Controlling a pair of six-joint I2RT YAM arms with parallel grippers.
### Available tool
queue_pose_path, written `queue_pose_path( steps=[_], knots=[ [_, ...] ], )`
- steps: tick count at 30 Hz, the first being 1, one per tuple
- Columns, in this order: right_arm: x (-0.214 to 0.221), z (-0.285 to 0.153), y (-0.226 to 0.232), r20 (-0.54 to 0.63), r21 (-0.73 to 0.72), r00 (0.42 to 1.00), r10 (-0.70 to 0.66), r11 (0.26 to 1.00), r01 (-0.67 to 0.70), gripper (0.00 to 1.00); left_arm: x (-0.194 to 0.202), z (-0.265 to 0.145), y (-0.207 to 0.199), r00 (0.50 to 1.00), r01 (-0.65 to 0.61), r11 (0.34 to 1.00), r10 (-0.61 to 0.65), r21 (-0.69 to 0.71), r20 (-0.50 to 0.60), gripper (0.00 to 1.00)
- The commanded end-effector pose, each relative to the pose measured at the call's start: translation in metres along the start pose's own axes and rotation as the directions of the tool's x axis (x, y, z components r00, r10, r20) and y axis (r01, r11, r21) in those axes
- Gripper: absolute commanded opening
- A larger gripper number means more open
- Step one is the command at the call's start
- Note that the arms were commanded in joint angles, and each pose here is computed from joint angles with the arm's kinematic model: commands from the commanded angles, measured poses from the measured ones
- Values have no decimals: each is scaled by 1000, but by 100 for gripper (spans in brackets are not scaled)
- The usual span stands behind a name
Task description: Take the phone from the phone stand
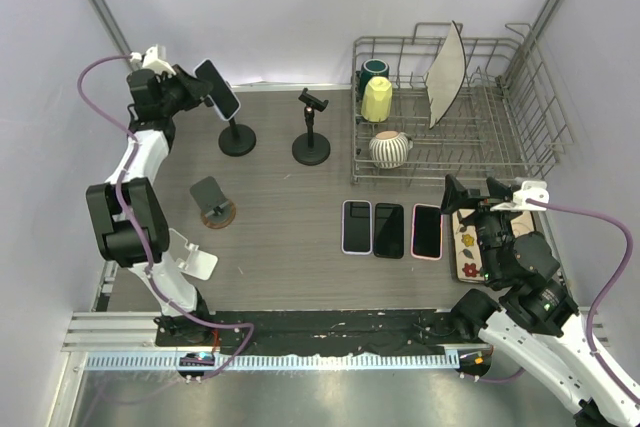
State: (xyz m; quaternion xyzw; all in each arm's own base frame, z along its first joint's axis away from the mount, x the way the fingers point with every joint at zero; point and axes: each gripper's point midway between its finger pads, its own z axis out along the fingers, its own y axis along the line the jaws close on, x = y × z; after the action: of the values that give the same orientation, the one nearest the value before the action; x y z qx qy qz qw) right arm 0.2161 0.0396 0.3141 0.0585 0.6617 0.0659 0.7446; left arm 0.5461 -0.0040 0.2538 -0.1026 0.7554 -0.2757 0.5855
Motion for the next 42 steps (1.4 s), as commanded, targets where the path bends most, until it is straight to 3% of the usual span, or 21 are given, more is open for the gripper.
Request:
queue_pose_path(
  steps=[1, 8, 15, 19, 25, 33, 42],
  knots=[
    [-10, 1, 2, 32, -9, 999, 18, 1000, -18, 88, -38, -21, -64, 991, -91, 993, 83, 74, 107, 3],
    [-11, 0, 3, 35, -17, 999, 23, 1000, -22, 88, -38, -43, -107, 989, -91, 996, 88, 22, 122, 0],
    [-14, -2, 2, 40, -22, 999, 29, 999, -29, 88, -13, -75, -163, 987, -99, 995, 96, 23, 130, 0],
    [-14, -1, 5, 38, -31, 999, 31, 999, -30, 88, 19, -98, -195, 988, -116, 991, 109, 59, 109, 0],
    [-11, 0, 8, 23, -42, 1000, 21, 999, -20, 87, 73, -127, -213, 992, -94, 995, 92, 21, 85, 0],
    [-5, 4, 15, -7, -63, 1000, -6, 998, 5, 87, 112, -152, -265, 996, -59, 994, 52, 93, 77, 0],
    [5, 11, 31, -62, -110, 997, -38, 993, 31, 86, 125, -175, -263, 994, -35, 998, 30, 49, 103, 0]
  ],
)
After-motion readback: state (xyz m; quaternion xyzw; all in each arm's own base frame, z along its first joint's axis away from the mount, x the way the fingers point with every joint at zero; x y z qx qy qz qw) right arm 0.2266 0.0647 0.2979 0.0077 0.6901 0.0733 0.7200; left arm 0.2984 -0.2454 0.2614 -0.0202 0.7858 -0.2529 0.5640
